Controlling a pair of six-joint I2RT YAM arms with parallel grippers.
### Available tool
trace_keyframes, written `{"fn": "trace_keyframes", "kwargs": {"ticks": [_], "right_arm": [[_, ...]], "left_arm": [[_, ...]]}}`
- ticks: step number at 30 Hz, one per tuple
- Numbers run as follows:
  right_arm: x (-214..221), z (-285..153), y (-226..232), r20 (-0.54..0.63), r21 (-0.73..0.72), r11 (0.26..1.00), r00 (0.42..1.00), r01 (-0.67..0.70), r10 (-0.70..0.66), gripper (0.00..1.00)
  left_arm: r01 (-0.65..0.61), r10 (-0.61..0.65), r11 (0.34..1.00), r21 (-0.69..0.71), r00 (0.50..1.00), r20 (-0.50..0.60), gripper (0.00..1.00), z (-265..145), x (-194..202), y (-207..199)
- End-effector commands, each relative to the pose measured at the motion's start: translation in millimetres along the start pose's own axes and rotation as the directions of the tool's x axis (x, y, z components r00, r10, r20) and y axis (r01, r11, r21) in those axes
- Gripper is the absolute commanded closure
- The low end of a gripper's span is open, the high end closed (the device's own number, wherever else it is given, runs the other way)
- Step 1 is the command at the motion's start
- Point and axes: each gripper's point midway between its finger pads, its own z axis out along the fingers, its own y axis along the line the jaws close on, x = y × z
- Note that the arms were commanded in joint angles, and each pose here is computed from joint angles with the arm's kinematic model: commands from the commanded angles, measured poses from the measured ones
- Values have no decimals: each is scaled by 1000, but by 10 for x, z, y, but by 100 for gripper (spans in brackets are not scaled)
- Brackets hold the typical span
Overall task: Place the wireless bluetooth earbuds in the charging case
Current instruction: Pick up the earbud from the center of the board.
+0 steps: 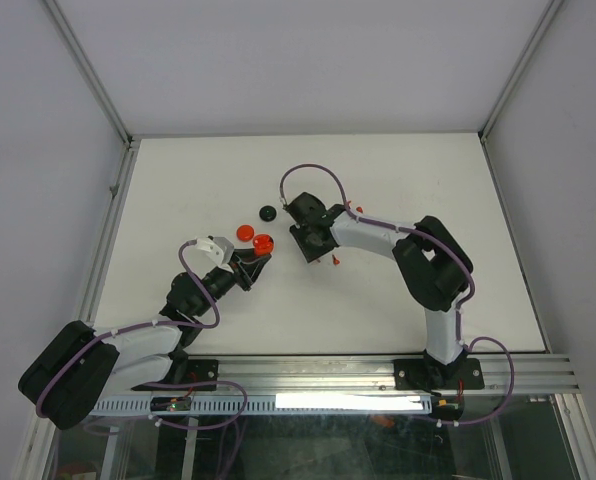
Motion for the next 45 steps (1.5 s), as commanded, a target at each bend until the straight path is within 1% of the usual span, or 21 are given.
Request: {"fn": "trace_keyframes", "kwargs": {"ticks": [1, 3, 8, 12, 14, 18, 23, 25, 28, 31, 34, 38, 45], "right_arm": [[105, 139, -18, -46, 30, 999, 999, -28, 30, 67], [108, 161, -29, -47, 28, 999, 998, -44, 45, 67], [138, 147, -76, -55, 40, 999, 998, -32, 34, 76], [111, 83, -100, -33, 43, 999, 999, -29, 31, 83], [72, 11, -86, -1, 27, 999, 999, -34, 34, 84], [-153, -283, -57, 120, -17, 998, 991, -53, 55, 85], [-434, -737, 11, 291, -104, 991, 950, -86, 113, 87], [-544, -931, 55, 362, -153, 984, 921, -96, 146, 87], [-688, -1247, 95, 465, -223, 969, 862, -106, 201, 88], [-819, -1585, 127, 559, -300, 948, 785, -107, 266, 89], [-894, -1906, 191, 629, -387, 919, 706, -80, 326, 89], [-961, -2326, 326, 685, -513, 858, 596, -13, 419, 89], [-944, -2895, 521, 700, -664, 739, 444, 115, 560, 90]], "left_arm": [[-1, -1, 1000, 18, 997, 77, 100, 17, -204, -50], [-1, 0, 1000, 18, 997, 79, 100, 17, -210, -49], [-1, 0, 1000, 20, 997, 77, 100, 16, -204, -53], [1, -2, 1000, 22, 997, 78, 100, 17, -202, -57], [2, -4, 1000, 27, 997, 83, 100, 6, -205, -65], [-3, -2, 999, 42, 993, 118, 100, -23, -263, -98], [-8, -2, 998, 62, 986, 165, 100, -44, -365, -140], [-22, 8, 997, 78, 983, 181, 100, -45, -410, -171], [-49, 26, 993, 104, 977, 211, 100, -40, -503, -226], [-67, 35, 990, 125, 970, 241, 100, -23, -607, -272], [-85, 44, 986, 146, 963, 266, 100, 8, -696, -319], [-108, 53, 980, 166, 951, 306, 100, 60, -816, -363], [-229, 135, 942, 244, 927, 350, 100, 158, -882, -521]]}}
